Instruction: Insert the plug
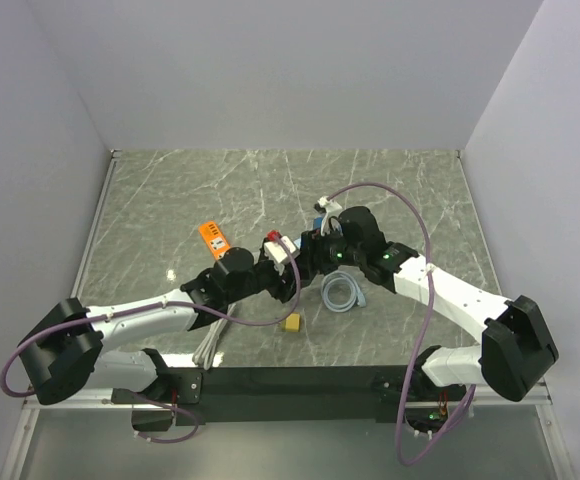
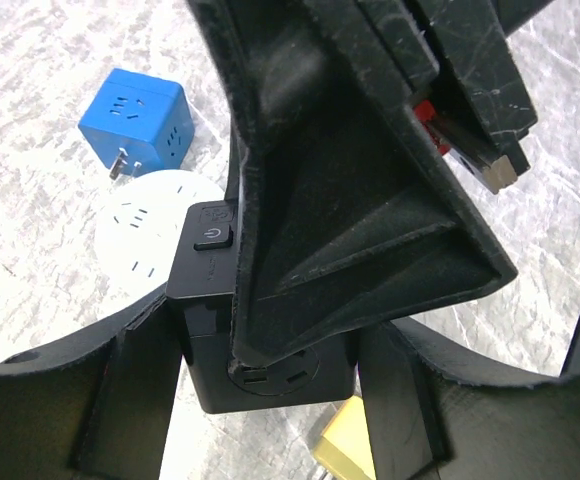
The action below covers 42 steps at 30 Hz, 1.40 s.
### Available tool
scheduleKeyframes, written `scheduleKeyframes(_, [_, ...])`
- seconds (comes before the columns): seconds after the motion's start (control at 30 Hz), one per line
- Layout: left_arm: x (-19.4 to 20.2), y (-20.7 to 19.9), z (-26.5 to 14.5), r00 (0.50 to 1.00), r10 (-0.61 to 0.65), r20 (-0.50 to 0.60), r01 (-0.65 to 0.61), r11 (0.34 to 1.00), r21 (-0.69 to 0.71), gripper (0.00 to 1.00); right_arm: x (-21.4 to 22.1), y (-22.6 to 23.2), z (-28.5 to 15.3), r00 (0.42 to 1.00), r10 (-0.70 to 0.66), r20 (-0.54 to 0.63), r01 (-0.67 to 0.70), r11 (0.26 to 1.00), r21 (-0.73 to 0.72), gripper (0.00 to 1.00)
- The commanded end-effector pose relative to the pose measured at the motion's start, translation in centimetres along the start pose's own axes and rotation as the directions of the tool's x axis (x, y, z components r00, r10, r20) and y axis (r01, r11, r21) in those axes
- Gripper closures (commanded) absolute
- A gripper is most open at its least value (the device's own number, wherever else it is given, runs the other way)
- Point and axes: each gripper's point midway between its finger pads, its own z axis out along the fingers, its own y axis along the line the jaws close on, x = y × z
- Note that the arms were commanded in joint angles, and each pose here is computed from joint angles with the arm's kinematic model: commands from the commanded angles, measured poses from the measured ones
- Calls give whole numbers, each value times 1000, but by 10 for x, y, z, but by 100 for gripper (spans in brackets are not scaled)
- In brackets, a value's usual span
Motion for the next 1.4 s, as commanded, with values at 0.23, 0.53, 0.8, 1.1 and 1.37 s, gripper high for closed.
scheduleKeyframes(0.23, [-49,9,-16,980,-18,198,30,998,-56,19,-54,-43,-10,984,35,177,-67,981,180,100])
scheduleKeyframes(0.53, [-38,28,-18,979,-83,187,108,986,-128,14,-65,-64,-18,962,-32,270,-47,959,280,100])
scheduleKeyframes(0.8, [-33,67,-14,923,-326,206,358,922,-148,23,-68,-73,-27,934,-108,339,-10,944,329,100])
scheduleKeyframes(1.1, [-3,81,29,883,-459,102,470,862,-189,24,-60,-75,-13,935,-132,328,2,930,367,100])
scheduleKeyframes(1.37, [33,106,45,842,-536,55,528,800,-285,31,-44,-80,2,948,-140,287,6,906,422,100])
